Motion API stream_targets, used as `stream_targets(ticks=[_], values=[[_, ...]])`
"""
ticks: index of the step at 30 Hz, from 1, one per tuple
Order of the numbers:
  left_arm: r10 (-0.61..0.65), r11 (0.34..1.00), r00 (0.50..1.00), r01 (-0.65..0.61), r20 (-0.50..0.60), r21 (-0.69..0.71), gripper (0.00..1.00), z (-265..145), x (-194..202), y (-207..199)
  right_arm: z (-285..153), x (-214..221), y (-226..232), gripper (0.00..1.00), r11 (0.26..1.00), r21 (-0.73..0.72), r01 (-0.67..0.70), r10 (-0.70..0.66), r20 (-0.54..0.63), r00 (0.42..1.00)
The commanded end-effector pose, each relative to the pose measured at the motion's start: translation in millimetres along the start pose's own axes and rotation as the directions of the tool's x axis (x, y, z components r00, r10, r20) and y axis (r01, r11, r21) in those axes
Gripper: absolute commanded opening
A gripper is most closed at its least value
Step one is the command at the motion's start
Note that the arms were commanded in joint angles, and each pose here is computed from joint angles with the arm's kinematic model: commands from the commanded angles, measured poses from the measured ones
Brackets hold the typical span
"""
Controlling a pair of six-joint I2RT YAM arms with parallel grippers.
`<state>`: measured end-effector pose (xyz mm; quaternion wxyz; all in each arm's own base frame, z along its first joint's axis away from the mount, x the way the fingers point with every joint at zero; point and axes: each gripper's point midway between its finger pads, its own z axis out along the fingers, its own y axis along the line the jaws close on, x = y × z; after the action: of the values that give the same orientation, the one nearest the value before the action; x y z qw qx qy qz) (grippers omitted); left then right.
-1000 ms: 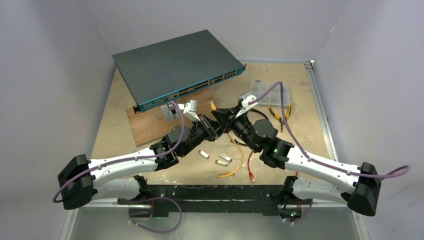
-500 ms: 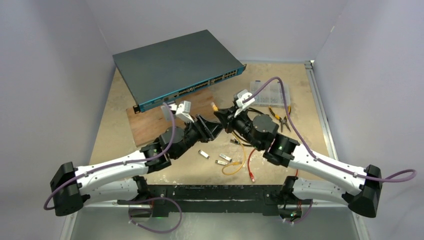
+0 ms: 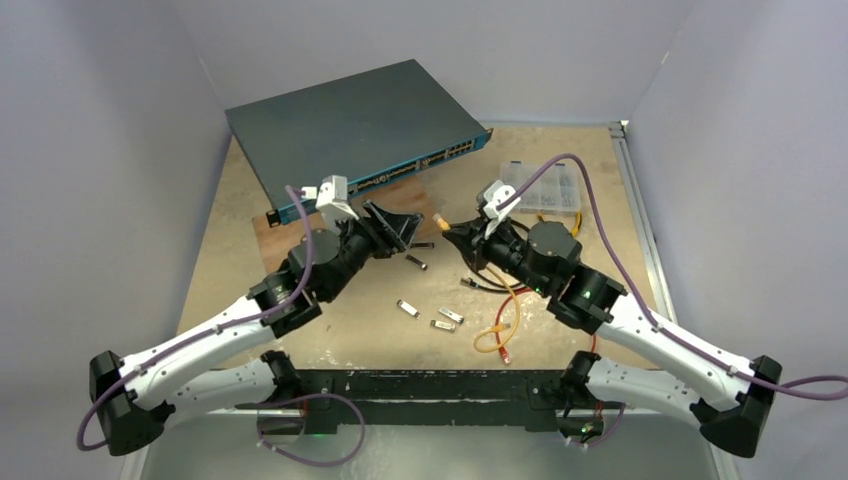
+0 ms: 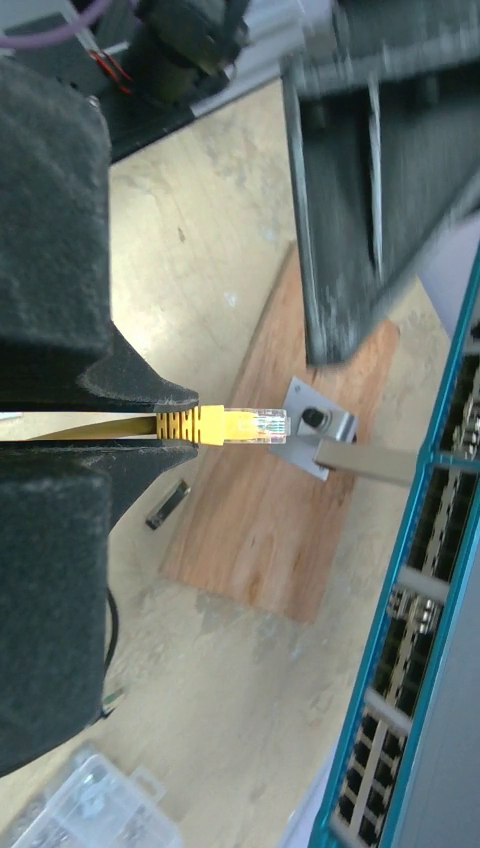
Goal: Insert the plug into the switch port
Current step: Pick up the connector from the center of the board.
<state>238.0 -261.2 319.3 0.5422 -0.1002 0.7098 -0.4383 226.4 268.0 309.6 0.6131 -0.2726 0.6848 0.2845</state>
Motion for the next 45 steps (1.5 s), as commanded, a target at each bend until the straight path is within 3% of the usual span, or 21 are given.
stream_targets(ticks=[1,15,23,26,31,32,37,41,45], values=[[-0.093,0.991,0.993,0.099,-0.071,0.090,0.56,17,7,-14,-4,1,22,0.00,0.989,-0.137,0.055,-0.053,0.014,0.998],[-0.228,0.962,0.972,0.234,-0.060,0.143,0.53,16,9,-18,3,14,19,0.00,0.991,-0.122,0.051,-0.051,-0.001,0.999],[-0.288,0.943,0.950,0.304,-0.123,0.139,0.42,24,34,-11,5,9,21,0.00,0.990,-0.130,0.052,-0.049,0.022,0.999],[-0.302,0.934,0.945,0.320,-0.128,0.159,0.32,24,35,-14,6,10,22,0.00,0.990,-0.134,0.050,-0.048,0.020,0.999],[-0.318,0.928,0.939,0.336,-0.130,0.158,0.01,24,35,-14,8,11,21,0.00,0.990,-0.129,0.051,-0.049,0.021,0.999],[-0.325,0.926,0.937,0.343,-0.128,0.156,0.00,23,35,-13,7,11,21,0.00,0.991,-0.128,0.051,-0.048,0.024,0.999],[-0.389,0.903,0.913,0.405,-0.124,0.146,0.00,21,36,-7,2,3,19,0.15,0.989,-0.124,0.077,-0.066,0.089,0.994],[-0.453,0.873,0.883,0.468,-0.127,0.139,0.00,20,39,-4,-6,-7,15,0.22,0.987,-0.105,0.125,-0.104,0.179,0.978],[-0.482,0.857,0.866,0.498,-0.136,0.131,0.00,21,42,-3,-5,-4,15,0.28,0.985,-0.104,0.135,-0.115,0.181,0.977]])
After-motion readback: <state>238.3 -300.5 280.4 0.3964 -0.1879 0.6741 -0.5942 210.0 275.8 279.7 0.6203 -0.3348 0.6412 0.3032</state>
